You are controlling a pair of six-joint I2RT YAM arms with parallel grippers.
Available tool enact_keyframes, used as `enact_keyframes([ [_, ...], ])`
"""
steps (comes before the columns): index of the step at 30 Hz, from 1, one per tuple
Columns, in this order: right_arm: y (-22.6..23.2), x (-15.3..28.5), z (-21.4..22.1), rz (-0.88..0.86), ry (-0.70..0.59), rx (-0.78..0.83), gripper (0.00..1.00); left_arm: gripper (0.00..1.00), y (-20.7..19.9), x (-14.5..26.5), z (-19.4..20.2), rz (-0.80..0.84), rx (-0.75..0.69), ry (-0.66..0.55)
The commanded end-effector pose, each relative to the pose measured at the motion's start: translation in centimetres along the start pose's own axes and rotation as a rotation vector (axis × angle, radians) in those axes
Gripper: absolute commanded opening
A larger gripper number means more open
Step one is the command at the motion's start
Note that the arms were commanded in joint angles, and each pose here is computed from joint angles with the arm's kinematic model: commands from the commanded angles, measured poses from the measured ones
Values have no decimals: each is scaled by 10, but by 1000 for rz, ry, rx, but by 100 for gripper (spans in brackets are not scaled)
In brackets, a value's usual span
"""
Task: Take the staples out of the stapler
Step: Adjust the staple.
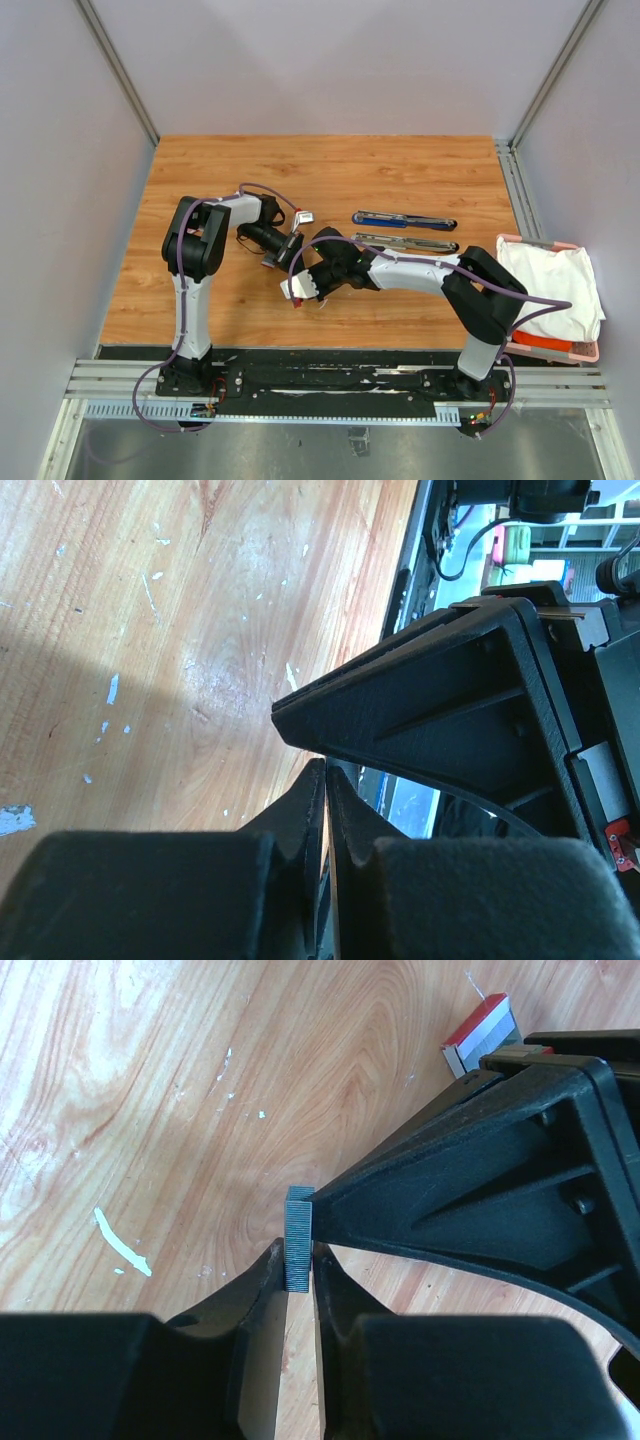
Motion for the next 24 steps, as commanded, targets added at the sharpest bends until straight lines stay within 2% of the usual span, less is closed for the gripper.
enact_keyframes([
  [1, -5, -2, -12, -3, -19, 16, 15, 9, -3, -3, 0, 28, 4, 2],
  [10, -3, -2, -12, -13, -15, 16, 13, 17, -3, -3, 0, 25, -7, 1],
  [15, -3, 1, -13, -18, -14, 13, 13, 28, -8, 1, -2, 24, -31, 9],
  [24, 4, 10, -15, -58, -32, -6, 12, 37, -18, 27, -18, -55, -139, -41],
])
Point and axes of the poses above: each gripper's point midway between its finger pads, its own x axis back along the fingers, its own y axis along the line the jaws close on, z = x × y, the point moved 3 cm from there along x, back along the fingers, and after that the axes turned 3 degrees about x, right-handed, at the moved point
